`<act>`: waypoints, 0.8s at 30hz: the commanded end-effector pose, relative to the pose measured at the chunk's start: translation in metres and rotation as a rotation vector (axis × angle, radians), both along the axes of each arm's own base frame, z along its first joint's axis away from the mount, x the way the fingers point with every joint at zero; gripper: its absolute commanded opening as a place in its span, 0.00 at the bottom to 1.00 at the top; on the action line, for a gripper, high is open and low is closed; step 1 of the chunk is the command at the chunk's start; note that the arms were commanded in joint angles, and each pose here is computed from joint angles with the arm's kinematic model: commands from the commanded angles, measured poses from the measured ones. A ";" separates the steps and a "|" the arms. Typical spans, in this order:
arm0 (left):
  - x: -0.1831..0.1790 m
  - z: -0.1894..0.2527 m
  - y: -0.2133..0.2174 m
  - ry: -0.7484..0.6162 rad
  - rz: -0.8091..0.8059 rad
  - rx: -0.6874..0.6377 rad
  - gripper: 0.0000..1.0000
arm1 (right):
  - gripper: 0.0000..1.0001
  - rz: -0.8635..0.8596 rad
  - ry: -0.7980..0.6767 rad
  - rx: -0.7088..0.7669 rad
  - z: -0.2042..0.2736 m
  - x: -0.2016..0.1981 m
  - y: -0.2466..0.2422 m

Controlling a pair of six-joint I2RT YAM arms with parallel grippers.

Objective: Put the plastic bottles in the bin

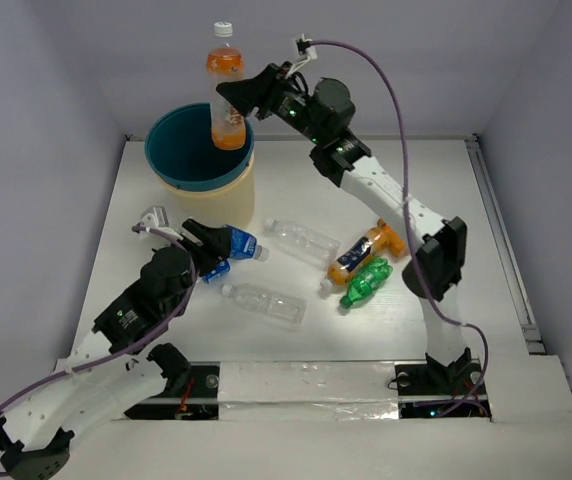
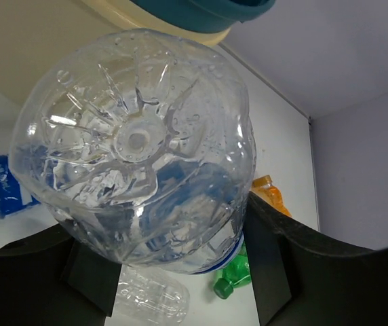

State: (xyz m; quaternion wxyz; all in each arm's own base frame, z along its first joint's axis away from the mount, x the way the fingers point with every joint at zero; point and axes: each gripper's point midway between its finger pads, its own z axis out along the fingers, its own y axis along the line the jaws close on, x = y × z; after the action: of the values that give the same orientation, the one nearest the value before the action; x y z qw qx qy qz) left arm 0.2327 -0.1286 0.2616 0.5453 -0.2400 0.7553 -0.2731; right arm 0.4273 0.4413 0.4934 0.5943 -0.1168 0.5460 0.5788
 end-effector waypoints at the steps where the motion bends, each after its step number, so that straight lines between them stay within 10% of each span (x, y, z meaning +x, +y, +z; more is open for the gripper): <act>1: -0.004 0.027 0.018 -0.045 0.045 0.038 0.58 | 0.50 -0.047 0.043 0.089 0.018 0.011 0.014; 9: -0.004 0.095 0.038 -0.175 0.093 0.074 0.57 | 0.87 -0.089 0.088 0.021 -0.017 0.033 0.026; 16: 0.013 0.167 0.053 -0.286 0.208 0.182 0.57 | 0.93 -0.144 0.027 -0.047 -0.006 0.013 0.001; 19: 0.023 0.198 0.060 -0.322 0.290 0.224 0.57 | 0.75 -0.189 -0.040 -0.025 0.023 -0.009 -0.028; 21: 0.028 0.220 0.061 -0.354 0.312 0.266 0.57 | 0.37 -0.225 -0.067 -0.028 0.023 -0.028 -0.052; 24: 0.049 0.232 0.063 -0.347 0.370 0.346 0.57 | 0.13 -0.294 -0.036 -0.088 -0.016 -0.038 -0.076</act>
State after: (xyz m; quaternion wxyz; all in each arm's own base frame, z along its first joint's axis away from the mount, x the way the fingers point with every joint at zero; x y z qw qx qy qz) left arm 0.2709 -0.0803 0.4654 0.7125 -0.2202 0.6541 -0.1260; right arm 0.4100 0.4021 0.4490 0.6157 -0.0810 0.6184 0.4815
